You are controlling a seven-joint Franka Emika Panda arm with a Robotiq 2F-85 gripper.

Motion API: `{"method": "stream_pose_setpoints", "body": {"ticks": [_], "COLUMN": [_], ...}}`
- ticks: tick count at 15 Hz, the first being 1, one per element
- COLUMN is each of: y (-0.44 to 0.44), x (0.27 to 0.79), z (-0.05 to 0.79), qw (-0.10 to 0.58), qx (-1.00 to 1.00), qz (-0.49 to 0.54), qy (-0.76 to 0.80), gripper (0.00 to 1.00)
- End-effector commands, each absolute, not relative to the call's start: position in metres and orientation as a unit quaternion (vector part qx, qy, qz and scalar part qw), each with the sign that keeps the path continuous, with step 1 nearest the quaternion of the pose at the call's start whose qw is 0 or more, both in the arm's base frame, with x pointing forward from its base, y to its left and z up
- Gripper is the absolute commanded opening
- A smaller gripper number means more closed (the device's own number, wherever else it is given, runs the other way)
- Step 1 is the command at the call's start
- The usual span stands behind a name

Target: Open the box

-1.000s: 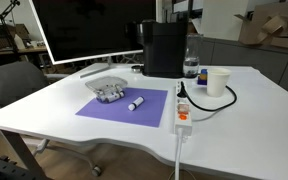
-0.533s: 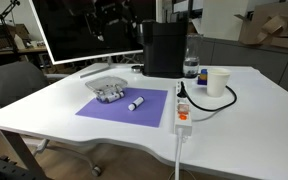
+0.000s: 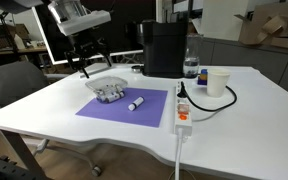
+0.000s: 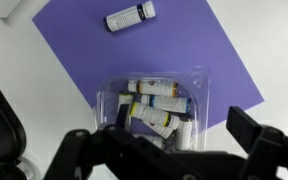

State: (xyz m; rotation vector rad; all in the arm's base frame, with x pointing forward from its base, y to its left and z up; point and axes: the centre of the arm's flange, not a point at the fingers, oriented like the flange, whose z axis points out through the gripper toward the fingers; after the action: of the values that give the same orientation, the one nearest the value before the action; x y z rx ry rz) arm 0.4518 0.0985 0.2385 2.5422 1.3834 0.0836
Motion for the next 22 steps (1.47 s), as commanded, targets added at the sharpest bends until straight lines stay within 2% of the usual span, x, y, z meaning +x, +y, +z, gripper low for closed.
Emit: {"method": "stream_pose_setpoints", "body": {"ticks": [1, 16, 22], "y": [0.099, 0.076, 0.069], "x": [0.451, 0.412, 0.411], "z": [0.238, 0.188, 0.170], "qw": [0.123, 0.154, 0.171], "qx": [0.871, 0.832, 0.823], "qz": [0.029, -0.020, -0.009], "qy": [0.476, 0.532, 0.542], "gripper": [1.00, 1.00, 1.00]}}
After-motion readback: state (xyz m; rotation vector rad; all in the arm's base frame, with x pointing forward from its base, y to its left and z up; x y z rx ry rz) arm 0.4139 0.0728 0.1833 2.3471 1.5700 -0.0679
